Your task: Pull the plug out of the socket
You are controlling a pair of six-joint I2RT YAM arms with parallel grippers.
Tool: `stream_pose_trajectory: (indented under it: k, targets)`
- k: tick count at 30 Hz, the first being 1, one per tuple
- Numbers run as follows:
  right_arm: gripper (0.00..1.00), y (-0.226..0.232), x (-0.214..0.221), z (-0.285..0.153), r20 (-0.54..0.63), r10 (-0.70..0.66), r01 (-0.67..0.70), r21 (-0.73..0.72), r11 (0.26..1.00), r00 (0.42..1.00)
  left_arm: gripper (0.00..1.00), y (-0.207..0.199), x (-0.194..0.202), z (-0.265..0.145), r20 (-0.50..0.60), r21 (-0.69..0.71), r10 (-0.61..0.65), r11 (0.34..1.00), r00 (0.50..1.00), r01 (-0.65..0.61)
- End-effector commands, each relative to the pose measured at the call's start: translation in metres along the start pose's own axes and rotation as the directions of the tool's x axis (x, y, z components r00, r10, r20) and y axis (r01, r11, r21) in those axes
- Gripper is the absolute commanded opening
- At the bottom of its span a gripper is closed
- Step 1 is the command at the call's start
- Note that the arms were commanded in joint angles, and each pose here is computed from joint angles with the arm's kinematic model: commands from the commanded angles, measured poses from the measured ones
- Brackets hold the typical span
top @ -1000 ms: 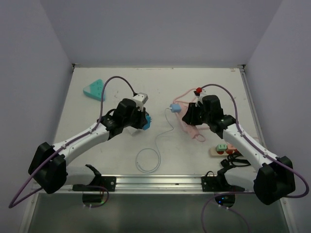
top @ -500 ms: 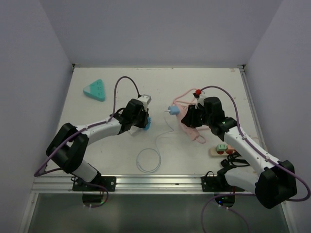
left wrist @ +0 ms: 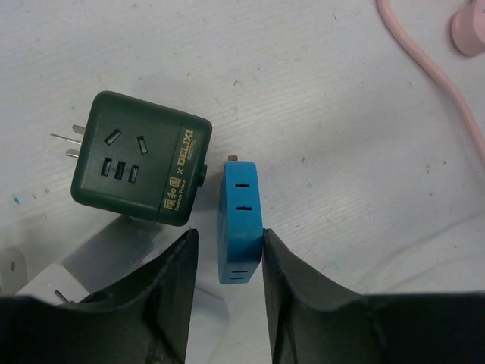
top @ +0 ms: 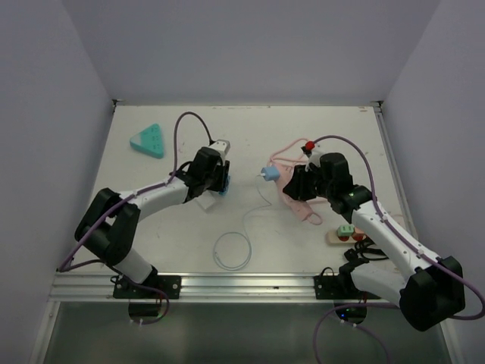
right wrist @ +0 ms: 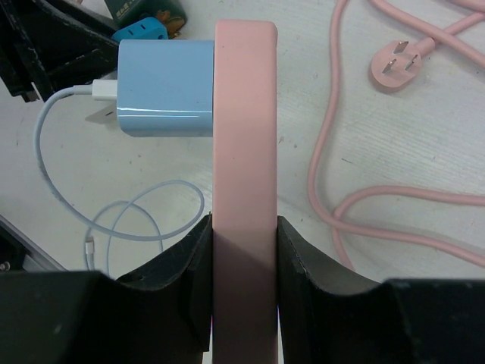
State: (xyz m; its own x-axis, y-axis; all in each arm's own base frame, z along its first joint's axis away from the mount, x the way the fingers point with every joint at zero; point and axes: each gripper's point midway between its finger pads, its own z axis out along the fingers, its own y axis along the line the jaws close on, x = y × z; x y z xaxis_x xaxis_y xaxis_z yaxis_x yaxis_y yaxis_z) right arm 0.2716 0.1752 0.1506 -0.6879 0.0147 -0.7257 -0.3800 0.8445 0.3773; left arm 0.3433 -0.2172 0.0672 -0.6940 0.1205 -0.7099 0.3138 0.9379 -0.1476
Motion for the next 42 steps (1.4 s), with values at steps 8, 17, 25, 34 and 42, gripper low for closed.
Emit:
stream_pose_trajectory:
  k: [8,17,25,34,42]
  targets:
    - [0.0,0.016,-0.017,-0.005,0.064,-0.034,0.039,-0.08,0.996,0.997,0.79,-0.027,-0.064,-0.067,0.177,0.137,-0.104,0.987,0.979,0.08]
    - [0.0,0.027,-0.019,-0.004,0.082,-0.018,0.029,-0.139,0.99,0.996,0.97,-0.069,-0.097,-0.103,0.135,0.343,-0.374,0.886,0.918,0.311]
    - [0.0,0.034,-0.024,-0.007,0.106,-0.01,0.029,-0.175,0.984,0.994,1.0,-0.113,-0.104,-0.103,0.012,0.444,-0.509,0.774,0.861,0.451]
    - [0.0,0.039,-0.024,-0.011,0.123,0.001,0.022,-0.191,0.981,0.992,0.92,-0.157,-0.097,-0.085,-0.084,0.48,-0.529,0.721,0.844,0.5]
    - [0.0,0.04,-0.02,-0.017,0.132,0.007,0.019,-0.19,0.982,0.991,0.7,-0.176,-0.099,-0.077,-0.116,0.52,-0.557,0.672,0.822,0.528]
